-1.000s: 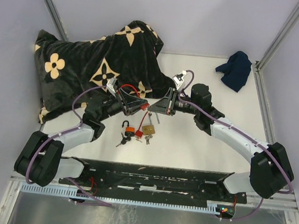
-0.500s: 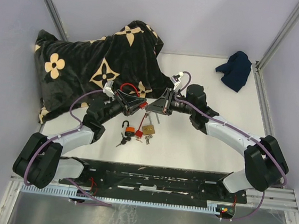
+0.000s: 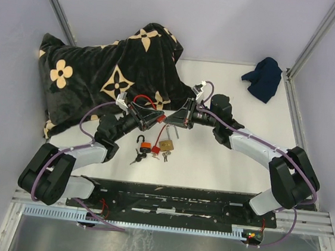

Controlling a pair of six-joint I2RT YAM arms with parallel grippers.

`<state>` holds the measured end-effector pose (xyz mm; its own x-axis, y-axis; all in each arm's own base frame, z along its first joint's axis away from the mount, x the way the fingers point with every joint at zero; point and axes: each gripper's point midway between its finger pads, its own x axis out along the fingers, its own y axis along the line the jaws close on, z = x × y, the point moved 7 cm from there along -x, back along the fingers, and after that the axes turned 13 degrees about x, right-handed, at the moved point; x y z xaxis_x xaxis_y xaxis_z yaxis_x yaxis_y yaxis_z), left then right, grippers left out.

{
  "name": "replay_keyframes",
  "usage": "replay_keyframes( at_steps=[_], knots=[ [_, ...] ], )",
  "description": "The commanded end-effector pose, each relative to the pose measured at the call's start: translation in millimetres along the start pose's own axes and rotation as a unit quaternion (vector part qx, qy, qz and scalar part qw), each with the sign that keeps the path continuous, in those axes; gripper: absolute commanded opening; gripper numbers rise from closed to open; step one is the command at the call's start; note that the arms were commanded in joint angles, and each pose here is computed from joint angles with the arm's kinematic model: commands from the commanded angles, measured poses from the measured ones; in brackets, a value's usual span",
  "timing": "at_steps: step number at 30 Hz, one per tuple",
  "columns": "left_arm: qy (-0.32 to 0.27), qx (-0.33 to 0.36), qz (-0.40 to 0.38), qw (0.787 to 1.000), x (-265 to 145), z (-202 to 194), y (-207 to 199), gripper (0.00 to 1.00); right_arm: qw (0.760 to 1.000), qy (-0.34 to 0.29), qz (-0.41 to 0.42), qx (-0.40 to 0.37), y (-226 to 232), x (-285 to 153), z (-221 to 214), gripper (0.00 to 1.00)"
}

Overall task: Unlock with the key
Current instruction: Unlock the lock.

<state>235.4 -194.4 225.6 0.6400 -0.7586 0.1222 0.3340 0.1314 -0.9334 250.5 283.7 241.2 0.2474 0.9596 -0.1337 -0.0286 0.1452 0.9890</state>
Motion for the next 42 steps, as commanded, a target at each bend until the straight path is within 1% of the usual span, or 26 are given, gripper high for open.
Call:
replay_keyframes(
  at_steps=[1, 6, 13, 16, 20, 22, 26, 29, 32, 38, 42],
  knots=[
    [0.077, 0.016, -0.07, 0.994, -5.6, -25.8, -21.0, 0.03, 0.996, -0.057, 0.053, -0.04, 27.5, 5.6, 16.7, 0.02],
    [0.064, 0.006, -0.11, 0.992, -5.2, -26.3, -30.4, 0.03, 0.997, -0.053, 0.061, -0.003, 21.0, 12.6, 17.2, 0.02],
    [0.029, -0.025, -0.135, 0.99, -12.5, -25.9, -25.6, 0.03, 0.996, -0.065, 0.049, 0.031, 10.3, 16.0, 20.6, 0.02],
    [0.02, -0.03, -0.134, 0.99, -10.7, -26.0, -22.3, 0.03, 0.996, -0.067, 0.036, 0.041, 6.7, 17.1, 21.0, 0.02],
    [0.0, -0.038, -0.124, 0.992, -8.5, -22.8, -17.0, 0.03, 0.997, -0.067, 0.009, 0.037, 1.6, 16.3, 20.8, 0.02],
    [-0.012, -0.046, -0.113, 0.992, -7.6, -21.2, -11.7, 0.03, 0.997, -0.067, 0.0, 0.034, 0.6, 15.5, 20.5, 0.06],
    [-0.031, -0.064, -0.086, 0.994, -5.2, -20.4, 3.2, 0.03, 0.997, -0.067, -0.023, 0.028, -1.1, 12.4, 21.0, 0.18],
    [-0.044, -0.069, -0.073, 0.994, -5.2, -19.7, 11.5, 0.03, 0.997, -0.068, -0.03, 0.021, -0.4, 9.2, 21.4, 0.24],
    [-0.052, -0.088, -0.061, 0.993, -4.3, -18.6, 18.3, 0.03, 0.997, -0.067, -0.036, 0.011, 1.8, 6.3, 20.5, 0.29],
    [-0.062, -0.098, -0.056, 0.992, -0.4, -16.7, 24.4, 0.03, 0.997, -0.063, -0.036, 0.001, 4.4, 2.5, 18.0, 0.38],
    [-0.066, -0.104, -0.059, 0.991, -0.2, -16.3, 26.8, 0.03, 0.997, -0.061, -0.037, -0.005, 6.3, -1.4, 16.4, 0.4]
  ],
)
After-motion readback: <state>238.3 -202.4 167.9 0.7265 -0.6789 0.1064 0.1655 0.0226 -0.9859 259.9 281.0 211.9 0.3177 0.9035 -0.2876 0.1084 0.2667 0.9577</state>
